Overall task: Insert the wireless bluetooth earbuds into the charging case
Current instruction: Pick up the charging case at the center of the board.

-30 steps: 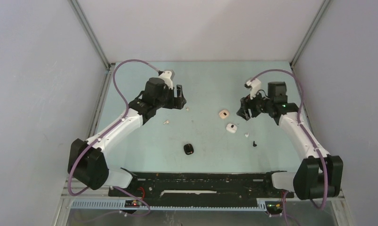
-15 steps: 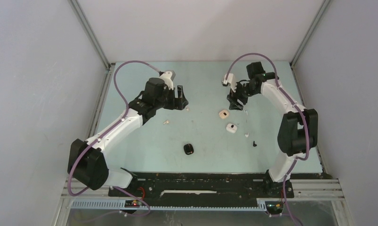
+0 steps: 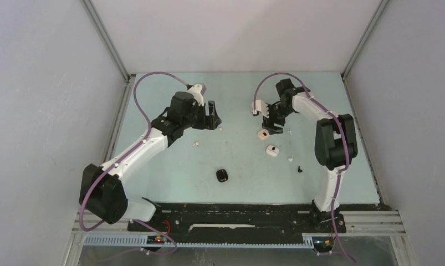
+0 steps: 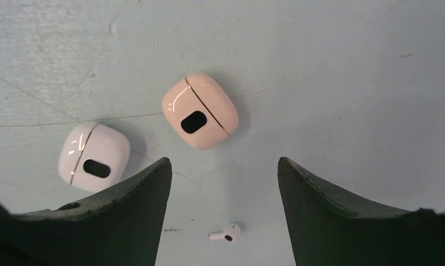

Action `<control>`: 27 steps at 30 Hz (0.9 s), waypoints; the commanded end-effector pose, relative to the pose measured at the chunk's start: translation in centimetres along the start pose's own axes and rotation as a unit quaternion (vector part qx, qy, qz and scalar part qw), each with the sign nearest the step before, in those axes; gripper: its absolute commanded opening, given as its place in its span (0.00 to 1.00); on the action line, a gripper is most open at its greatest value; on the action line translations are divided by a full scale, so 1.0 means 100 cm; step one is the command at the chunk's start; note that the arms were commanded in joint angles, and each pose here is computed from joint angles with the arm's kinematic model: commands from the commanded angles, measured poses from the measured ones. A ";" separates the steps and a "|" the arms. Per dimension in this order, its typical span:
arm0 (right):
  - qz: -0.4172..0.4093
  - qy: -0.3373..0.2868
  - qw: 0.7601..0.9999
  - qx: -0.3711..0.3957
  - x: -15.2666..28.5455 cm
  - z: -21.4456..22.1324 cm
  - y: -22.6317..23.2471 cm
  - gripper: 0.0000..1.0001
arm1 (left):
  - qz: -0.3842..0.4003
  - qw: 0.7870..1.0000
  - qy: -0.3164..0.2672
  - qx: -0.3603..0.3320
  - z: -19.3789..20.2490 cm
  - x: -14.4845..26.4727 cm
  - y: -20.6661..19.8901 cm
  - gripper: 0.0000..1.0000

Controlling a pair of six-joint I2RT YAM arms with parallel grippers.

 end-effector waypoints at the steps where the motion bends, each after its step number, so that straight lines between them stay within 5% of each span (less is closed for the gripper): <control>1: -0.008 0.042 0.998 0.052 -0.007 0.004 -0.010 0.72 | 0.001 1.000 -0.017 0.004 -0.017 0.006 -0.003 0.81; 27: -0.085 0.094 0.989 0.076 -0.048 0.015 0.016 0.67 | -0.007 1.000 -0.009 0.012 -0.015 0.002 0.005 0.81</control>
Point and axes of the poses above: each gripper's point midway between its finger pads, its own x axis back along the fingers, its own y axis along the line the jaws close on, z = x × y, the point moved 1 cm from there along x, back along the fingers, and after that the axes turned 11 degrees about -x, right-handed, at the moved point
